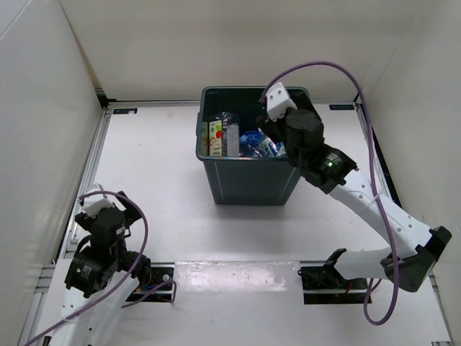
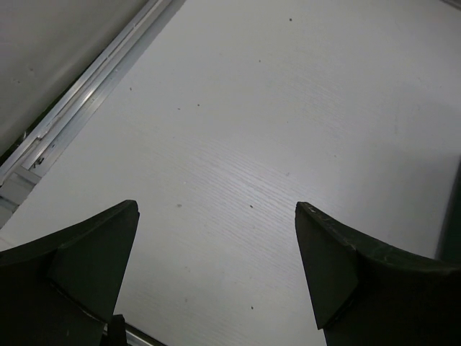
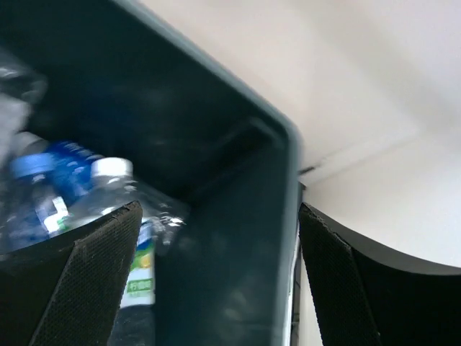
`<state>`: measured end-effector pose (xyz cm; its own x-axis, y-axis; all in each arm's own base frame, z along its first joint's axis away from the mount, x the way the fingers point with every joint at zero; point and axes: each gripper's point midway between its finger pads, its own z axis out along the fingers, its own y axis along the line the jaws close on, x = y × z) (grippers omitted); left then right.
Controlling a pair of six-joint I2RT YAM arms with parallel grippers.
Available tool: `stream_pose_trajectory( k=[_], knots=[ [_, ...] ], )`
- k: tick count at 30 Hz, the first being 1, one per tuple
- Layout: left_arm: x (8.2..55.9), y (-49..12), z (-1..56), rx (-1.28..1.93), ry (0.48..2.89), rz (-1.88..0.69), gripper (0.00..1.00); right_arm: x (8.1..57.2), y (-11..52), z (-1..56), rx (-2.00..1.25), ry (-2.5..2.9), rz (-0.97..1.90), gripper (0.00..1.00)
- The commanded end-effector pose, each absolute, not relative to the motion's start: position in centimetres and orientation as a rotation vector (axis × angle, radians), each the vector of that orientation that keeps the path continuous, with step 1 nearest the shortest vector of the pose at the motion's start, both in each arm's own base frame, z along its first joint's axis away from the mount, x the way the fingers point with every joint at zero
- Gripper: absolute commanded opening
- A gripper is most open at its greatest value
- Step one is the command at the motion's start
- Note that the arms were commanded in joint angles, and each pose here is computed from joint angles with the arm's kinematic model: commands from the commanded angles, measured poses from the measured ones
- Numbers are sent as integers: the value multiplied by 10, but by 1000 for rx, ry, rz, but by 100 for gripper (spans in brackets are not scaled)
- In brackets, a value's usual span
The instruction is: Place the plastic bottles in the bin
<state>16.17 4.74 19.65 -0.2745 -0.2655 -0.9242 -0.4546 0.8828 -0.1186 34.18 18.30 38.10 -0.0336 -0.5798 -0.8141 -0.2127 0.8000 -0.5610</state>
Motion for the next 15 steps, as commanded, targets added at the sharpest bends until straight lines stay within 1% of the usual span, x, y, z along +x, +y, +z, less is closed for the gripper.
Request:
stream_pose_trajectory(
  k=[1,2,3,4,5,6,7,8,9,11,12,14,15],
  knots=[
    [158,57,199,-581,1815,224,100,338,146,448,-353,1484,-311,90],
    [158,57,198,-576,1817,228,100,344,142,448,-337,1491,-334,90],
    [158,57,197,-577,1815,231,100,346,137,468,-278,1461,-335,90],
    [159,57,197,-576,1819,234,100,354,121,474,-211,1456,-377,90],
    [159,57,196,-576,1823,240,100,352,118,484,-180,1440,-371,90],
    [160,57,196,-576,1827,244,100,359,103,491,-113,1445,-419,90],
    [161,56,195,-573,1833,244,100,362,86,509,-18,1408,-435,90],
    [163,55,193,-567,1850,254,100,371,77,507,11,1418,-484,90],
    [164,55,193,-562,1853,256,100,368,52,519,114,1403,-538,90],
    [167,52,191,-550,1875,264,100,376,27,515,187,1420,-617,90],
    [169,51,192,-545,1875,256,100,377,17,500,196,1475,-690,90],
    [171,47,190,-527,1897,249,100,381,3,474,247,1541,-729,90],
    [173,45,190,-509,1904,248,100,374,-2,458,212,1607,-774,90]
  ],
)
